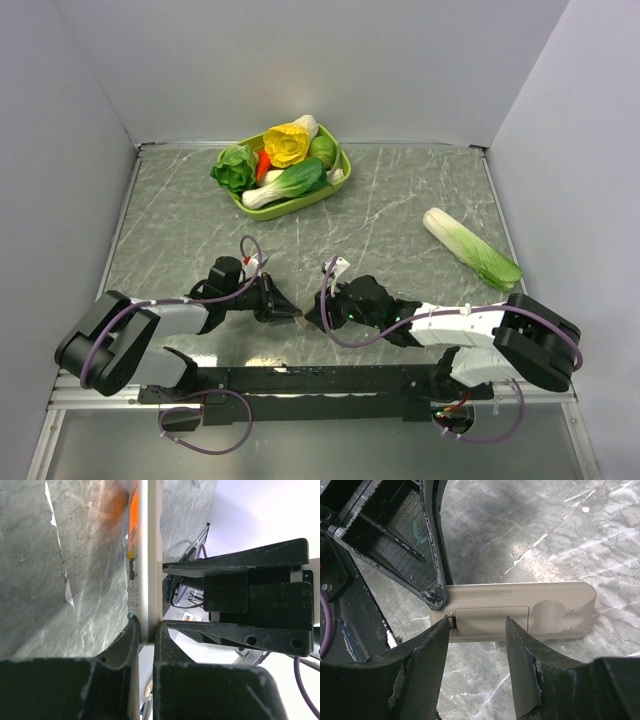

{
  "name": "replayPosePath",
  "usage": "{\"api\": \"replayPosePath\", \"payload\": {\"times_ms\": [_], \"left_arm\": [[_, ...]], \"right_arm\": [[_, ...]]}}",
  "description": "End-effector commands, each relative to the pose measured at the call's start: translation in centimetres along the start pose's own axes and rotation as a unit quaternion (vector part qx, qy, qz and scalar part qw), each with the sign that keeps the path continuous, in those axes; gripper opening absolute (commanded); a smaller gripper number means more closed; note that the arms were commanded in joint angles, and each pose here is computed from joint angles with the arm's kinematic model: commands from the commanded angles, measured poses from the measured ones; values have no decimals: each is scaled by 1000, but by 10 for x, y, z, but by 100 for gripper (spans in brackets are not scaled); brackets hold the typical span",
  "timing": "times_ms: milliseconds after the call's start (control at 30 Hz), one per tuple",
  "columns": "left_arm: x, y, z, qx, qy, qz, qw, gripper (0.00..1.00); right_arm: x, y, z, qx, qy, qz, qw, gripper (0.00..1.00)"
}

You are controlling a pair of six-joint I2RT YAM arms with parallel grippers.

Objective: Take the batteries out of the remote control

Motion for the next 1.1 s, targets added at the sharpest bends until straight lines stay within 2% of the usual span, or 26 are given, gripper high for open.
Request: {"api": "replayPosePath", "payload": {"times_ms": [0, 133, 467, 1067], "left_arm": [[-4, 0, -10, 19, -10, -12, 1000, 1], [-3, 0, -10, 19, -8, -10, 1000, 1], [-2, 1, -12, 18, -15, -4, 1000, 1], [-1, 1, -7, 5, -9, 6, 1000, 1]], "right_arm": [[5, -5, 9, -19, -13, 24, 999, 56], [6, -9, 11, -13, -5, 29, 999, 56], [10, -1, 10, 53, 38, 24, 998, 45], [9, -5, 22, 164, 133, 48, 976, 40]]}}
Point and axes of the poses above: each gripper's point midway between its finger pads, its own y axis back along the fingers, its own z axis along the line the jaws close on, x = y × z, the point moved 7 cm from there along y, back along the fingers, and after that the axes turned 9 degrees about y, right-handed, at the moved point
